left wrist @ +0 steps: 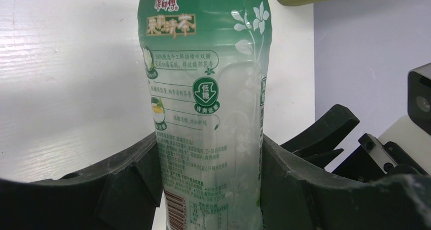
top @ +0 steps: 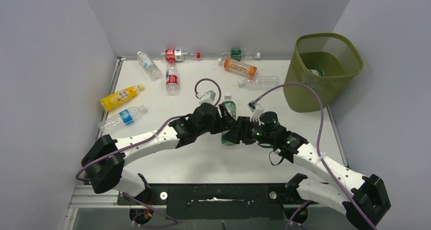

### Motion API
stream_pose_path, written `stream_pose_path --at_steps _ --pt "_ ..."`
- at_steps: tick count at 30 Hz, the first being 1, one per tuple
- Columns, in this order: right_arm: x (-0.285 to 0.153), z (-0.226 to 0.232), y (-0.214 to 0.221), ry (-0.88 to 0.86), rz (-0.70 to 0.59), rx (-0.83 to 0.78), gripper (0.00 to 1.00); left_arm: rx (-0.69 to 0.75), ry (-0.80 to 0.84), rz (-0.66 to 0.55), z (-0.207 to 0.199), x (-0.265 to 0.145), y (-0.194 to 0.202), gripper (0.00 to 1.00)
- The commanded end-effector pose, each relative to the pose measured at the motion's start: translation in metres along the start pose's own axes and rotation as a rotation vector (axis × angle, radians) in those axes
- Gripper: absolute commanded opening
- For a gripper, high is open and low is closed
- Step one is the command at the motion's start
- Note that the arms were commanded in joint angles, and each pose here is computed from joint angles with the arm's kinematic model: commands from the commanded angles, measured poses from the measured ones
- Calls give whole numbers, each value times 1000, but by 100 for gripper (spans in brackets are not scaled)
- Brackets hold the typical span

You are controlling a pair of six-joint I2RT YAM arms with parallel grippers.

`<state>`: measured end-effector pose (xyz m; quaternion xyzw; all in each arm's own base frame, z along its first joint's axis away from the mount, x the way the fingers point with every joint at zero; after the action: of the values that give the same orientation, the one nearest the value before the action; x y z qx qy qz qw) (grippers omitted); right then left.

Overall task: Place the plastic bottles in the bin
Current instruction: Pick up the plastic bottle at the center of the board.

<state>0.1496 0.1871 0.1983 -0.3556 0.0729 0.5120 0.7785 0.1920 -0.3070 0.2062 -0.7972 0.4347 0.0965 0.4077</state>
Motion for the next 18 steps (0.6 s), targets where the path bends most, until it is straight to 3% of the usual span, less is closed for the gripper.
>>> stream_pose_path --at_steps 1,8,18 --pt "5 5 -6 -24 -55 -11 60 -28 116 -96 -26 -15 -19 58" --pt "2 7 -8 -7 -63 -21 54 -3 108 -115 -31 -22 -28 81" --pt "-20 21 -27 57 -129 -89 54 17 51 -236 -16 -53 -75 84"
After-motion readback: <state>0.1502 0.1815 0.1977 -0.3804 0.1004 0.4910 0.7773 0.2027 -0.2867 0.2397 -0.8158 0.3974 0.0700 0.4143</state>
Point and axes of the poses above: each gripper's point midway between its finger pads, its own x axis out along the fingers, its own z axis along the line the jaws close on, y = z × x, the point moved 9 cm from there along -x, back along the fingers, and after that the axes turned 7 degrees about x, right-handed, at the moved point
